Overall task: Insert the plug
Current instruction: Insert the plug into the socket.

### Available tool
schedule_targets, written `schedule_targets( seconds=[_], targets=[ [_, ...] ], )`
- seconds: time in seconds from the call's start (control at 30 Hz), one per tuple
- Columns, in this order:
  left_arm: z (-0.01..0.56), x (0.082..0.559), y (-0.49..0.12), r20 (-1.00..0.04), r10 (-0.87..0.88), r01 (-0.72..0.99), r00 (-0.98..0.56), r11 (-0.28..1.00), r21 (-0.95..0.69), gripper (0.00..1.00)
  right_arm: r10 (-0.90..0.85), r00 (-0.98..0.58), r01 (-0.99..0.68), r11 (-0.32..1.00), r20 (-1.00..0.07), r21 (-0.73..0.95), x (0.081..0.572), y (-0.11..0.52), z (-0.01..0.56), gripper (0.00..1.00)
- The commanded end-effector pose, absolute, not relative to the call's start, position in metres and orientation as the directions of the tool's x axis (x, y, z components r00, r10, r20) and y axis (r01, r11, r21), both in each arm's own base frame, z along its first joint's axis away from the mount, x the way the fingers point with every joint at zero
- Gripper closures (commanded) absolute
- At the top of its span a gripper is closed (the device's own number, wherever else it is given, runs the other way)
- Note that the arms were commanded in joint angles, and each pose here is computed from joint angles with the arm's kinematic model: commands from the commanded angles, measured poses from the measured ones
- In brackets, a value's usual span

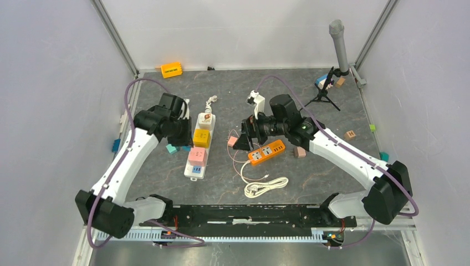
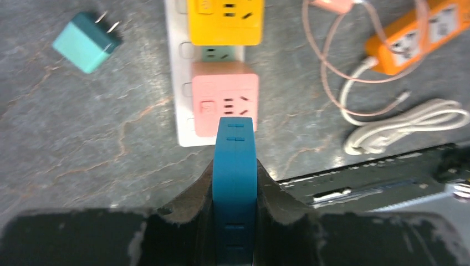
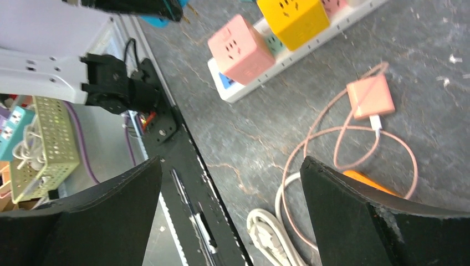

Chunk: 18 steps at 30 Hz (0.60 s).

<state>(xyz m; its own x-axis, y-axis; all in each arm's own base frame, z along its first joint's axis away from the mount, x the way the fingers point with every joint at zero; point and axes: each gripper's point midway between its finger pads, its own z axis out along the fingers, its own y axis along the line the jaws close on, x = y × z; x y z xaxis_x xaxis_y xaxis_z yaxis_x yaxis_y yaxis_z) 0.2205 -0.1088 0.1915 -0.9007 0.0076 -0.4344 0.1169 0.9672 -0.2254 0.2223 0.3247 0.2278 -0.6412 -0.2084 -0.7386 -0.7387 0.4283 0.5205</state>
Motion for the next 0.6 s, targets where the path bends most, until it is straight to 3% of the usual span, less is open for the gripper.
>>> schedule_targets(
  seconds=[0.0, 0.57],
  targets=[
    [0.178, 0.230, -0.084, -0.418, 0.098, 0.119, -0.903, 0.993, -0.025, 0.98, -0.254, -0.624, -0.744, 0.482, -0.739, 0.463, 0.224, 0.312, 0.209, 0.02],
    [0.124, 0.233, -0.112, -0.305, 0.154, 0.158, -0.940, 0.987, 0.013, 0.98, -0.335, -0.666, -0.703, 0.580, -0.666, 0.412, 0.217, 0.286, 0.161, 0.02]
  ],
)
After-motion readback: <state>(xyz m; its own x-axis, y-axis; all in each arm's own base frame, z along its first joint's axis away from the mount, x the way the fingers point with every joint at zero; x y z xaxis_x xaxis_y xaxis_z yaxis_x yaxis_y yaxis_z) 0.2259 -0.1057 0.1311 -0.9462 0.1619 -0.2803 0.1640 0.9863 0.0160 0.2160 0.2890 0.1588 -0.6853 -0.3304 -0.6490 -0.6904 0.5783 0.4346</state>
